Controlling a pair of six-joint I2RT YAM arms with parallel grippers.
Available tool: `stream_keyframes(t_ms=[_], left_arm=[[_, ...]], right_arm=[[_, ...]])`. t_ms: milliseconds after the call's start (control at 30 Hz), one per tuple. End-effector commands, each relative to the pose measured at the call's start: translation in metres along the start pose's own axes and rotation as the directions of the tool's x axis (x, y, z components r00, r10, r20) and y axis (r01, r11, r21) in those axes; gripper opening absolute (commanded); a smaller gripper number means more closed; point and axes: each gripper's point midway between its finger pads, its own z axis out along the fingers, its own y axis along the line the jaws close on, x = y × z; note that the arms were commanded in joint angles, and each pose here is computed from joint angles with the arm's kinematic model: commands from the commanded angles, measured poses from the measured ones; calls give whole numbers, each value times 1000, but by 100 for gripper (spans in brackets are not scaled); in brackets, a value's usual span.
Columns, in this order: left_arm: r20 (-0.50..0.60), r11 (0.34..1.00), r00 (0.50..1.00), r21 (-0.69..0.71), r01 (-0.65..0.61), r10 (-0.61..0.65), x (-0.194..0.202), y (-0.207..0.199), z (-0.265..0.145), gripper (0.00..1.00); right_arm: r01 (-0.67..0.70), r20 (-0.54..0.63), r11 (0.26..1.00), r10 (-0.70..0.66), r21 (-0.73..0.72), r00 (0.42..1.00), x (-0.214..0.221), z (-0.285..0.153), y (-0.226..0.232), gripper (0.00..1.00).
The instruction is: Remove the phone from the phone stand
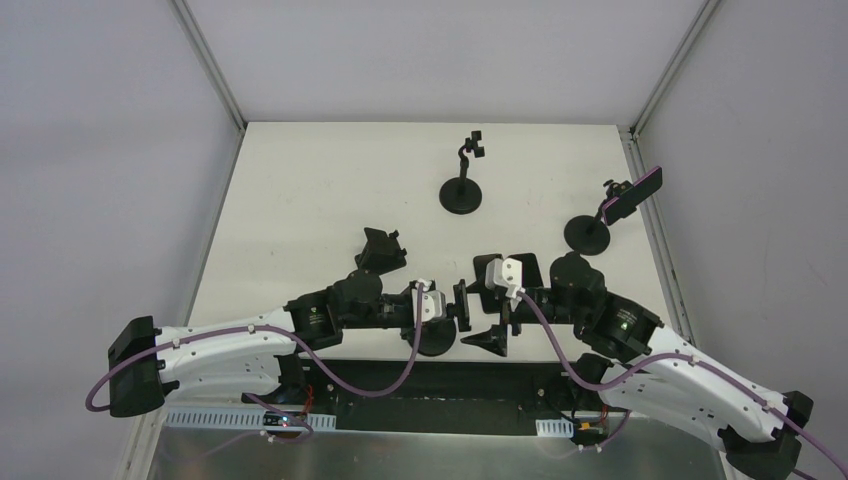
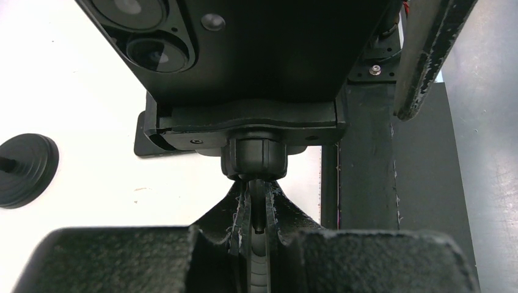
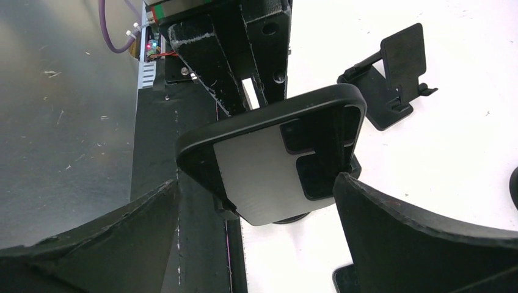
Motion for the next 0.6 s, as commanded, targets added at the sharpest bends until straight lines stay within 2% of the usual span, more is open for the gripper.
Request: stream_keyframes(t_ms=[0, 200, 567], left_arm=[[43, 994, 999, 105, -27, 23, -13, -17, 3, 0], [47, 990, 999, 137, -32, 26, -13, -23, 4, 0], [61, 988, 997, 146, -46, 37, -14, -25, 0, 0]], right_arm=[[52, 145, 998, -45, -44, 988, -49, -2, 6, 99], [92, 176, 994, -82, -54, 981, -59, -7, 10, 99], [141, 128, 990, -137, -25, 982, -56, -18, 8, 99]])
